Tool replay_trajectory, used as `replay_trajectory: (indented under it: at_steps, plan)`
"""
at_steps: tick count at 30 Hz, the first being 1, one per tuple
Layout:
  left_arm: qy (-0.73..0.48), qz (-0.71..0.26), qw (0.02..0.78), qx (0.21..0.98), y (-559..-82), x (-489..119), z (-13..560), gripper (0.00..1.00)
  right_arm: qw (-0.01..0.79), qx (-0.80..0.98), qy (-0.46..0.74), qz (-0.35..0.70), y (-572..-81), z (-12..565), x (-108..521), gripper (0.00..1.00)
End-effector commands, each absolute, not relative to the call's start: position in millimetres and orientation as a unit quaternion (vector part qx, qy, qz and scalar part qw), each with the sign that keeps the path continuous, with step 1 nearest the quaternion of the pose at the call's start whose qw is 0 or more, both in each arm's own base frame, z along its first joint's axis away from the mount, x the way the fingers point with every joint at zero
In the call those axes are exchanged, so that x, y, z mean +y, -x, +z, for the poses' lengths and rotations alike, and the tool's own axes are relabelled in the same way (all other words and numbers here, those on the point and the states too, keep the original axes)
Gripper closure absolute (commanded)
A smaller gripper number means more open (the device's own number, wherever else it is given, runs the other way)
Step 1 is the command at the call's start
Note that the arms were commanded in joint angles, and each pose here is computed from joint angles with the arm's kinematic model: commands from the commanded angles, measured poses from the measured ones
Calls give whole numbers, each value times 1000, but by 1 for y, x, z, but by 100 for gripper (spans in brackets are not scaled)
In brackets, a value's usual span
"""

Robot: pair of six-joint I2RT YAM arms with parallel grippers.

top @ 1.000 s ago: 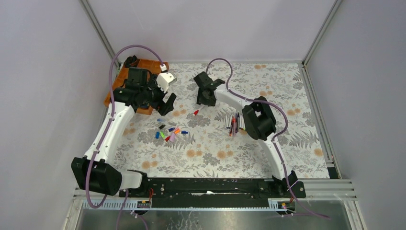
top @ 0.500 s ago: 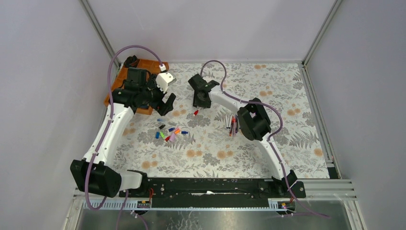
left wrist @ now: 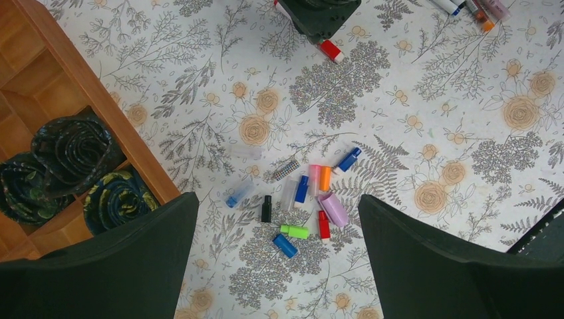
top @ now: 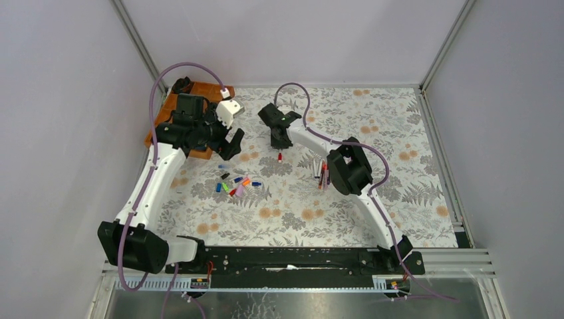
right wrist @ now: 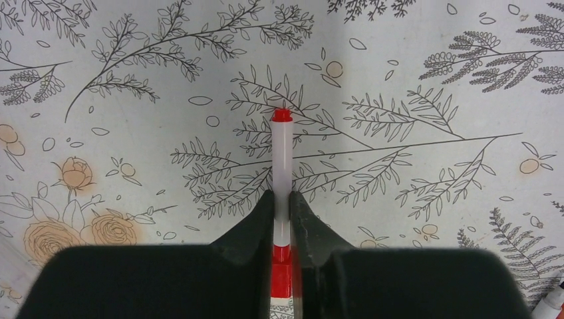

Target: Open the pen caps

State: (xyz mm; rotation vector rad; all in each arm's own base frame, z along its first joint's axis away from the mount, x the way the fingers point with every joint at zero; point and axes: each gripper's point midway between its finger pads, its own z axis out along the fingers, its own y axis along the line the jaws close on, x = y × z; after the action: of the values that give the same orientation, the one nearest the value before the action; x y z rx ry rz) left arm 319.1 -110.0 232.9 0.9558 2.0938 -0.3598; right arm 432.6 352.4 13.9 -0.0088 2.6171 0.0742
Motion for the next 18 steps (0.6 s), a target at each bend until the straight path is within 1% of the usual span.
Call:
replay_trajectory:
  at_steps: [1,3,7,11,18]
  plan:
    - [-356,-140,419,824,-332,-110,248,2,256,966,22,-7,-432,-1,345,91]
    - [-347,-150,415,827,-331,-112,247,2,263,964,21,10,-435,9,352,100]
    - [-324,-176,405,837,-328,-117,243,2,283,956,12,74,-443,44,371,100]
    - [-298,-217,394,842,-324,-122,242,2,316,937,9,150,-445,95,390,100]
    - [-284,-302,373,830,-308,-140,246,2,359,889,20,283,-419,176,408,100]
